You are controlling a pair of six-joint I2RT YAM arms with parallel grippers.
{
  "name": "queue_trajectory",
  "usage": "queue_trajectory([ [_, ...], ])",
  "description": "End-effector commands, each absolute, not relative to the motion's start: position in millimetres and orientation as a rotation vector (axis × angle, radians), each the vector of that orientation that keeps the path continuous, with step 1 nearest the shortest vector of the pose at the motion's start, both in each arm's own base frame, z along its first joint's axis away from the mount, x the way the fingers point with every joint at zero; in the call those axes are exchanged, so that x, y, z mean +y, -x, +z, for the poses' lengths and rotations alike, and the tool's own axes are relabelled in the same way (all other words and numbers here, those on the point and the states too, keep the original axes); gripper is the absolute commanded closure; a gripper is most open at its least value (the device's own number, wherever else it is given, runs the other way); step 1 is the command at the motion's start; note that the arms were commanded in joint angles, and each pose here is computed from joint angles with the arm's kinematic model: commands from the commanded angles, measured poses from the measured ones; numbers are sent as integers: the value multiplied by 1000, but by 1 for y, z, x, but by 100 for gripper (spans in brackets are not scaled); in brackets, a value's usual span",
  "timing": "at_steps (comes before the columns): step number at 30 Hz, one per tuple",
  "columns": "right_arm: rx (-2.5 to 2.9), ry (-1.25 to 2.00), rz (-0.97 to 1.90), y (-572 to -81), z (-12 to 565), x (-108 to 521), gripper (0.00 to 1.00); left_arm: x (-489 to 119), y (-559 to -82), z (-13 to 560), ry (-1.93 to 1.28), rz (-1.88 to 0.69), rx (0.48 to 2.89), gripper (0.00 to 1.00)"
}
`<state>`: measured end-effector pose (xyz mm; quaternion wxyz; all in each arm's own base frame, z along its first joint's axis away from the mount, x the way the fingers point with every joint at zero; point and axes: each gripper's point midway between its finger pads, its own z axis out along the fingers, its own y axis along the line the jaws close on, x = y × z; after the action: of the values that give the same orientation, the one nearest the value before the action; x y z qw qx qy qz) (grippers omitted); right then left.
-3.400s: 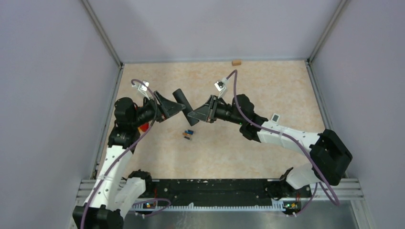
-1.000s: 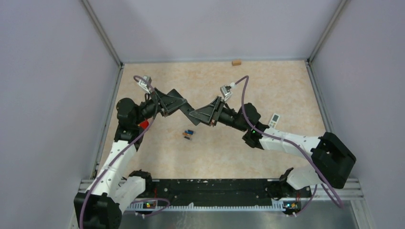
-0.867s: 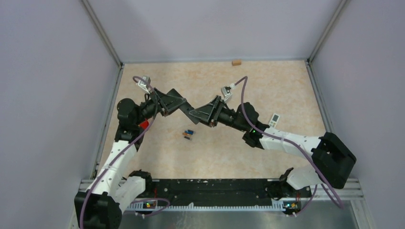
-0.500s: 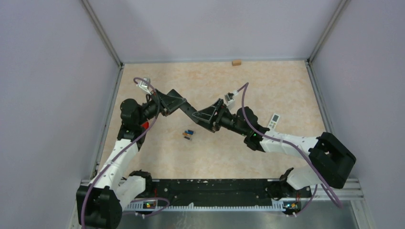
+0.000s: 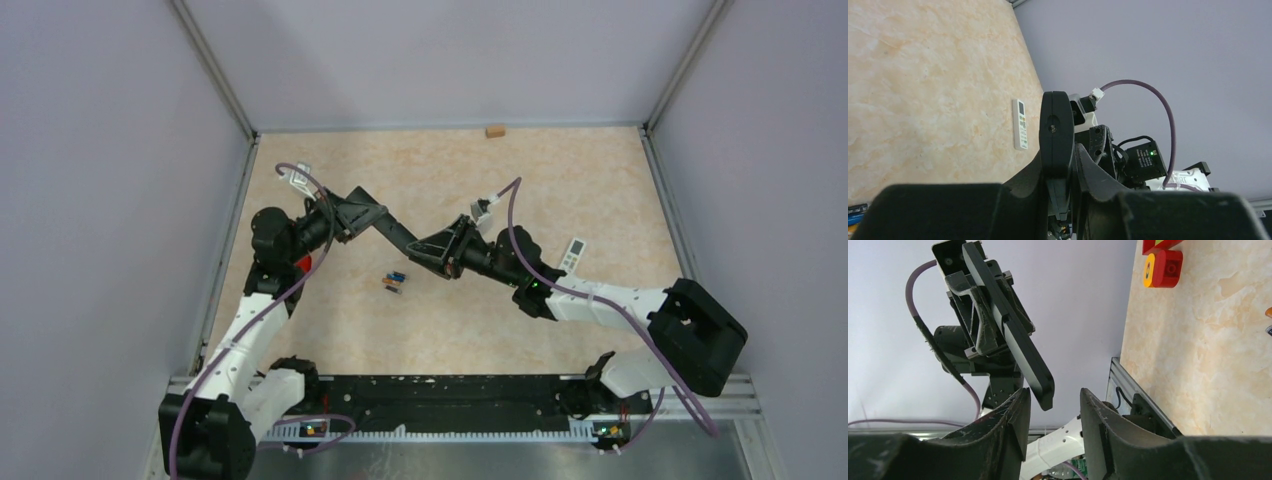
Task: Load the batteries into the remote control
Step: Remove the battery cover from the center of the board.
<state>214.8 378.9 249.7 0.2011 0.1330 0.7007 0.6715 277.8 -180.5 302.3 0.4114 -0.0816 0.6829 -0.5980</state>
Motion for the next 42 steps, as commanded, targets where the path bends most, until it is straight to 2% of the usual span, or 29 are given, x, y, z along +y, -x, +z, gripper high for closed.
queue_trajectory([
  [1, 1911, -395, 1922, -217, 265, 376, 60, -176, -276, 321, 142, -1447, 1653, 100],
  [3, 1886, -377, 1928, -217, 269, 377, 64, -176, -275, 320, 139, -1447, 1656, 100],
  [7, 1854, -345, 1943, -217, 276, 378, 66, -176, -274, 314, 148, -1450, 1676, 100],
  [11, 1808, -321, 1968, -218, 283, 379, 56, -177, -273, 312, 153, -1462, 1686, 100],
  [13, 1806, -321, 1978, -219, 283, 381, 56, -177, -273, 310, 158, -1462, 1688, 100],
  [17, 1833, -330, 1991, -217, 279, 383, 65, -176, -274, 309, 158, -1449, 1688, 100],
  [23, 1896, -355, 1944, -215, 272, 379, 69, -173, -277, 307, 151, -1392, 1695, 100],
  [31, 1911, -339, 1958, -211, 277, 380, 80, -166, -279, 299, 147, -1299, 1730, 100],
  [37, 1823, -300, 2001, -212, 291, 381, 84, -170, -277, 297, 139, -1327, 1745, 100],
  [42, 1812, -293, 1996, -217, 290, 386, 79, -173, -271, 299, 110, -1363, 1739, 100],
])
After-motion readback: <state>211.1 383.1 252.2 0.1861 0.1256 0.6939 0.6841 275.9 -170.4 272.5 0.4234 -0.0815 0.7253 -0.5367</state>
